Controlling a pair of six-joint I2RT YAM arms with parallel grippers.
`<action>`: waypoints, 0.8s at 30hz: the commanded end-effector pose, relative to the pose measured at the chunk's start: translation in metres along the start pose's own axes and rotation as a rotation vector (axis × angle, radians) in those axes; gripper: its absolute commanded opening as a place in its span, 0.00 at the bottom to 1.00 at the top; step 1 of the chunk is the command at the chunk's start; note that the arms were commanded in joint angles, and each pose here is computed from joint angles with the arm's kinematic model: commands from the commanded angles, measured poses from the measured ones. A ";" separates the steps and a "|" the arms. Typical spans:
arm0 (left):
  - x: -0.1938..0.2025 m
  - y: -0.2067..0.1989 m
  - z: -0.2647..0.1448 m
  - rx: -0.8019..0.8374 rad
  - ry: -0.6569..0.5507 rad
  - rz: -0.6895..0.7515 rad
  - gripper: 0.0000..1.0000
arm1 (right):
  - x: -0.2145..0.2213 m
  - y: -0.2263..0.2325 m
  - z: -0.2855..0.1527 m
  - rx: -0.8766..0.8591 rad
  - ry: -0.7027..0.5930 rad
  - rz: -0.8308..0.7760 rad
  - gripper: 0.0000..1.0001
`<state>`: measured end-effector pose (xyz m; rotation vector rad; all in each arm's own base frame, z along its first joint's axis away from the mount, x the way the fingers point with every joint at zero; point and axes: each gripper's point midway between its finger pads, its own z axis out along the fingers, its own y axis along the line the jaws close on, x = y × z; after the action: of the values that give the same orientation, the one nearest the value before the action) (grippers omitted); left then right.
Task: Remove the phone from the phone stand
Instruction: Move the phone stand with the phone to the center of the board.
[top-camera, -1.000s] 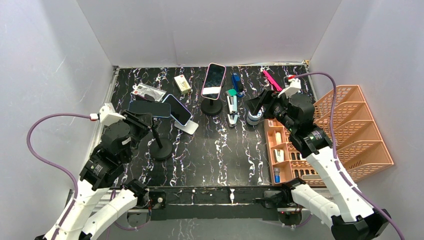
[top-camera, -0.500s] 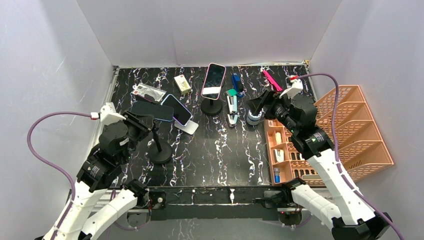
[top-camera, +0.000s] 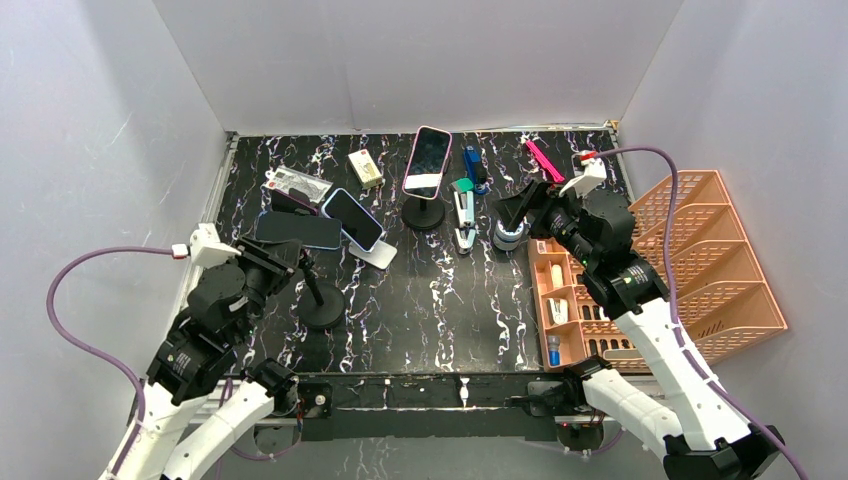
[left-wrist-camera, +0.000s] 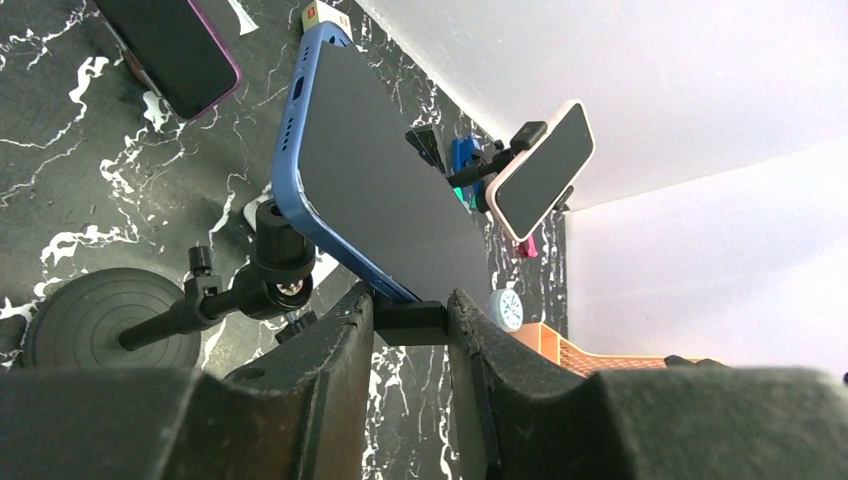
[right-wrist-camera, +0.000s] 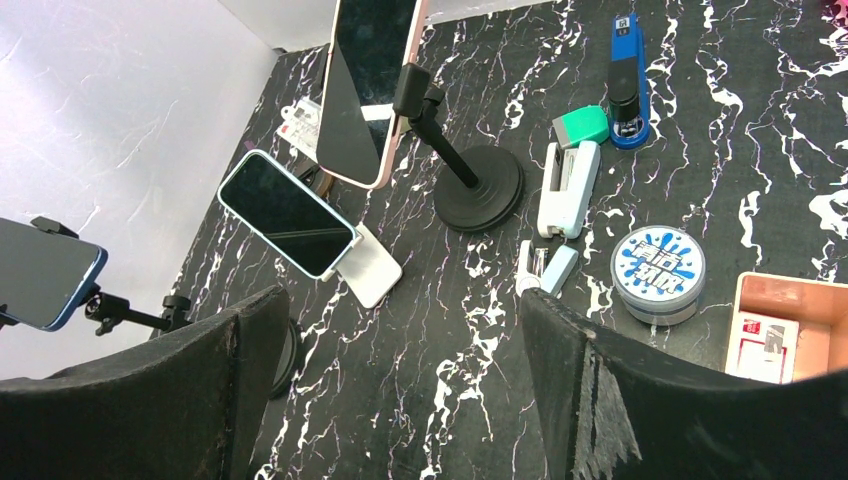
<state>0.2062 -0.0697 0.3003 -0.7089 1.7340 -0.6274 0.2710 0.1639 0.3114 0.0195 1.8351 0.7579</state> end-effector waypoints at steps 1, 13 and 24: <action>-0.002 -0.003 0.001 0.027 -0.028 -0.069 0.22 | -0.016 0.007 -0.002 -0.021 -0.050 -0.010 0.92; -0.003 -0.011 0.000 0.098 -0.047 -0.150 0.62 | -0.015 0.009 -0.001 -0.028 -0.046 -0.009 0.92; -0.010 0.005 -0.003 0.067 -0.109 -0.199 0.56 | -0.014 0.007 0.000 -0.023 -0.042 -0.010 0.92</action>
<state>0.2037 -0.0707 0.2989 -0.8022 1.6129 -0.7766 0.2719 0.1644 0.3099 0.0195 1.8402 0.7568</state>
